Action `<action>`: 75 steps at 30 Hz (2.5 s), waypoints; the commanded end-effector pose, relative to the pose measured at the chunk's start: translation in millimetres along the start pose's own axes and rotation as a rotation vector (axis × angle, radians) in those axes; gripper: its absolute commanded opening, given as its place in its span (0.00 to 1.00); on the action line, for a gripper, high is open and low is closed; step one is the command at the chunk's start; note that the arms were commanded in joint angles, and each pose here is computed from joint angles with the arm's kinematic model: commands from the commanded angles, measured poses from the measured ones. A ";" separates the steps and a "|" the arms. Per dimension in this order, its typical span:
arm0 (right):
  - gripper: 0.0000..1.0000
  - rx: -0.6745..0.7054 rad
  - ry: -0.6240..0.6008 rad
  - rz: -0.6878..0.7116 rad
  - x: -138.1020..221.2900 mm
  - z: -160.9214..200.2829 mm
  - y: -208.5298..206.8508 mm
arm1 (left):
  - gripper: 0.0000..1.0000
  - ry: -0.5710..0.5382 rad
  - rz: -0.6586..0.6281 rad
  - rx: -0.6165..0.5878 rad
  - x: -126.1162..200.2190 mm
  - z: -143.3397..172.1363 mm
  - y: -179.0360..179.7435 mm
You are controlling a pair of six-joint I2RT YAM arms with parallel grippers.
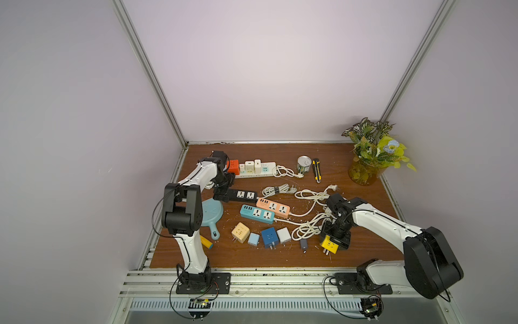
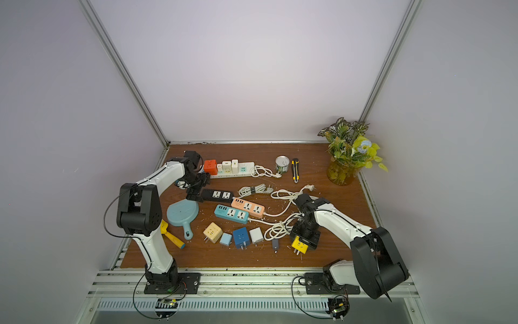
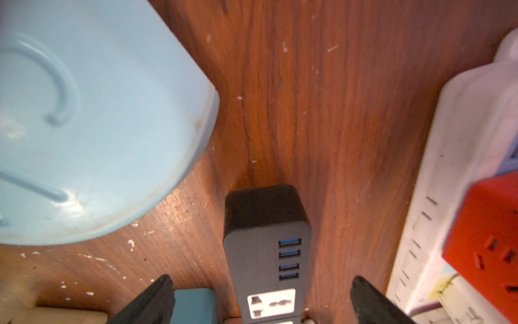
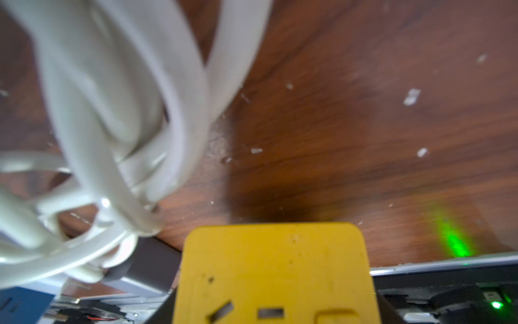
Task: Pull the plug off the socket
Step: Place the plug at the center of the board, then remove the plug from the socket.
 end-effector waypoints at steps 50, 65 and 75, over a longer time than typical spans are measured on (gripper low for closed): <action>0.97 0.430 -0.598 0.179 135.7 -79.4 111.7 | 0.99 0.149 -0.048 0.269 -71.2 -63.0 -121.7; 0.90 0.837 -0.910 0.129 166.5 -123.1 188.6 | 0.61 0.074 -0.139 0.255 -98.7 -53.5 -104.2; 0.83 1.218 -1.105 -0.005 170.0 -151.0 258.0 | 0.34 0.007 -0.152 0.218 -83.4 -73.5 -86.6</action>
Point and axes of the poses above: each gripper's point midway between its finger pads, its own x axis back along the fingers, its own y axis along the line the jaws close on, z = x × y, the point moved 9 cm from there along x, back along the fingers, and after that the axes turned 14 degrees about x, right-handed, at the moved point
